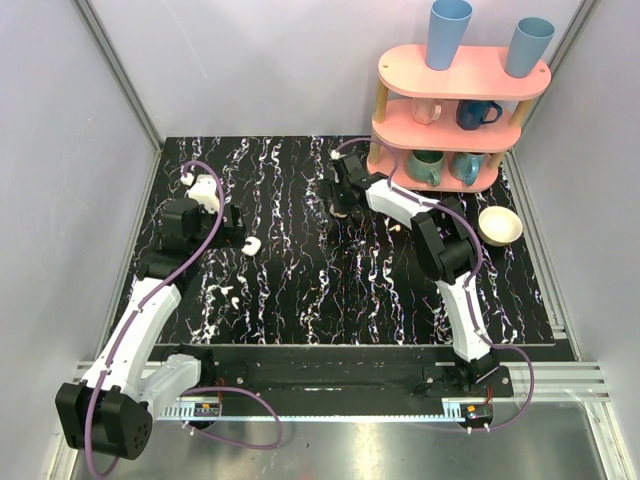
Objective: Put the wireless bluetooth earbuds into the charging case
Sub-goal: Adjust the charging case at the center of the board, then pick up the charging case from the center of the board.
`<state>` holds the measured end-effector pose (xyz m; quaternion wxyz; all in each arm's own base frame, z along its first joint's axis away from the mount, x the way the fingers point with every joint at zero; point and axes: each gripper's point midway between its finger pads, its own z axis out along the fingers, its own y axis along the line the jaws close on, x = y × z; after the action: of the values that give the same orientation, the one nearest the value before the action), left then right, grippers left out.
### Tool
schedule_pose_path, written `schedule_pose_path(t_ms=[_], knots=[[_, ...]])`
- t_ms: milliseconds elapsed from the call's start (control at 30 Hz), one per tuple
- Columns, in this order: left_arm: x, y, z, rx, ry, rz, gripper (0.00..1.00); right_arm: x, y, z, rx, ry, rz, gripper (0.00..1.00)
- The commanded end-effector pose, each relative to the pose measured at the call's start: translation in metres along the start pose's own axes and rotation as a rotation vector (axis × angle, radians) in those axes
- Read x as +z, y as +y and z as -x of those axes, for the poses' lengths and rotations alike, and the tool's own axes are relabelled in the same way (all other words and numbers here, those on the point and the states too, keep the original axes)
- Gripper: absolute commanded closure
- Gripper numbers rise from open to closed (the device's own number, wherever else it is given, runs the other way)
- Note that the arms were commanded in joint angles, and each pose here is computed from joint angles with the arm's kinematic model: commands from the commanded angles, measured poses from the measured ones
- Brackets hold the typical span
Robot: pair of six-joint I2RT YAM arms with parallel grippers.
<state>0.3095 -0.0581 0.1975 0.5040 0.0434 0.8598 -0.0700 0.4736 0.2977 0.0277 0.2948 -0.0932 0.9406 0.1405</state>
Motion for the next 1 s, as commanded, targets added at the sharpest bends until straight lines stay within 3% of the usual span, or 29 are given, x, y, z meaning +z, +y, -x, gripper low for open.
schedule_pose_path(t_ms=[0, 200, 333, 467, 833, 967], knots=[[-0.003, 0.002, 0.020, 0.016, -0.053, 0.013, 0.01, -0.025, 0.042, 0.004, -0.110, -0.029, 0.100, 0.05], [-0.004, 0.002, 0.021, 0.016, -0.055, 0.015, 0.01, -0.044, 0.031, 0.022, -0.171, -0.099, 0.005, 0.06], [-0.003, 0.002, 0.020, 0.016, -0.052, 0.013, 0.01, -0.049, 0.016, 0.041, -0.302, -0.149, -0.077, 0.05], [-0.004, 0.002, 0.021, 0.017, -0.056, 0.013, 0.01, -0.030, -0.001, 0.040, -0.353, -0.110, -0.158, 0.04], [-0.004, 0.002, 0.020, 0.017, -0.053, 0.015, 0.01, -0.012, 0.011, 0.031, -0.352, -0.071, -0.091, 0.21], [-0.004, 0.002, 0.020, 0.019, -0.052, 0.014, 0.01, -0.008, 0.010, 0.022, -0.359, -0.047, -0.077, 0.22]])
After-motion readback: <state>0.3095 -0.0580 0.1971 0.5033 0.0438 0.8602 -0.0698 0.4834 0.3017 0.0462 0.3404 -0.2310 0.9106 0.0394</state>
